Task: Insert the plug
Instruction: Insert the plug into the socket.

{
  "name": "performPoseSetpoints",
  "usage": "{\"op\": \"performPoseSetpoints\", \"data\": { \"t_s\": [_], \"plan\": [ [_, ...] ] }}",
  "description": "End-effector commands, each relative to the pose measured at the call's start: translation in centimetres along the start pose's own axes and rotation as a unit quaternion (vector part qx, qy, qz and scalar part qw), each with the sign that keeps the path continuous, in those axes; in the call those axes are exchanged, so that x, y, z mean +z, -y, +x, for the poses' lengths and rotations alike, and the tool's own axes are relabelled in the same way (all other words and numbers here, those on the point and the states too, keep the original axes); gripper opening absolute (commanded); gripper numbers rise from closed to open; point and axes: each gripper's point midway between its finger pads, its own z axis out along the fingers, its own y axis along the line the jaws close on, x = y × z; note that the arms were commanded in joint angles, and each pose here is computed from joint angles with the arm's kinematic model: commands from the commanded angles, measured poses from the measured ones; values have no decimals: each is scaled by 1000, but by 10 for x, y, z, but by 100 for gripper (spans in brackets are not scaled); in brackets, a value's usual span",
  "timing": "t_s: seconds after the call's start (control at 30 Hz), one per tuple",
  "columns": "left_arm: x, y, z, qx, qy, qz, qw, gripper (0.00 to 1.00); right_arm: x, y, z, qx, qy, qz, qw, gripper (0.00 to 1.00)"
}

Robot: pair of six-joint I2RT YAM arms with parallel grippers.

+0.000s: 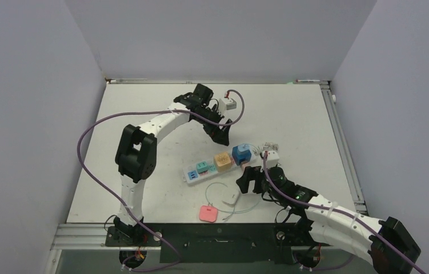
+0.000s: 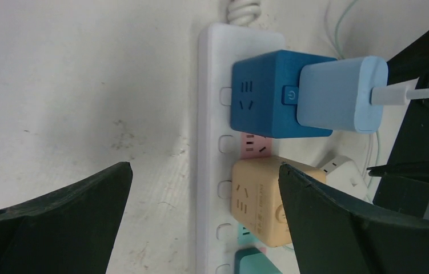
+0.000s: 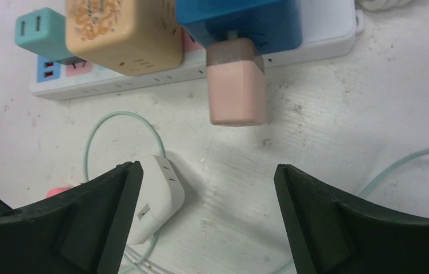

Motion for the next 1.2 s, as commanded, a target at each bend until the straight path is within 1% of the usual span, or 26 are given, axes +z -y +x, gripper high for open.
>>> {"op": "performPoseSetpoints", "data": {
  "t_s": [0.0, 0.1, 0.17, 0.2, 0.23, 0.47, 0.5, 0.57, 0.6, 0.63, 0.7, 0.73, 0.93, 1.0, 1.17],
  "plan": [
    [-10, 30, -21, 45, 33, 21, 998, 99, -6, -33, -38, -25, 29, -48, 998, 90],
    [-9, 37, -24, 45, 38, 28, 998, 100, -11, -34, -24, -17, -5, -55, 998, 90],
    [-6, 41, -26, 41, 41, 34, 998, 100, -14, -33, -19, 0, -5, -54, 999, 90],
    [-6, 44, -27, 41, 43, 37, 998, 96, -16, -32, -16, 5, -2, -57, 998, 90],
    [-6, 45, -27, 41, 45, 39, 997, 95, -16, -30, -11, 9, -3, -58, 998, 90],
    [-8, 54, -28, 39, 49, 53, 997, 91, -23, -33, -2, -1, -7, -77, 997, 90],
    [-6, 55, -26, 38, 47, 54, 997, 89, -24, -33, 0, 2, -7, -78, 997, 90],
    [-2, 55, -25, 37, 45, 54, 997, 86, -25, -33, 6, 13, -2, -85, 996, 98],
    [0, 54, -25, 36, 45, 54, 997, 84, -25, -34, 6, 21, 7, -90, 996, 87],
    [2, 52, -25, 34, 46, 53, 997, 83, -25, -33, 8, 28, 11, -90, 995, 74],
    [5, 49, -26, 31, 46, 50, 997, 80, -23, -28, 2, 32, 29, -75, 996, 37],
    [7, 47, -25, 30, 44, 50, 997, 78, -23, -26, 0, 31, 34, -66, 997, 26],
    [18, 41, -22, 22, 39, 52, 998, 70, -18, -11, -18, 31, 66, -14, 997, 11],
    [21, 41, -23, 21, 42, 55, 997, 67, -14, -8, -23, 33, 77, -5, 996, 7],
    [27, 40, -22, 18, 41, 60, 997, 65, -2, 0, -24, 23, 89, 19, 996, 5]
  ]
}}
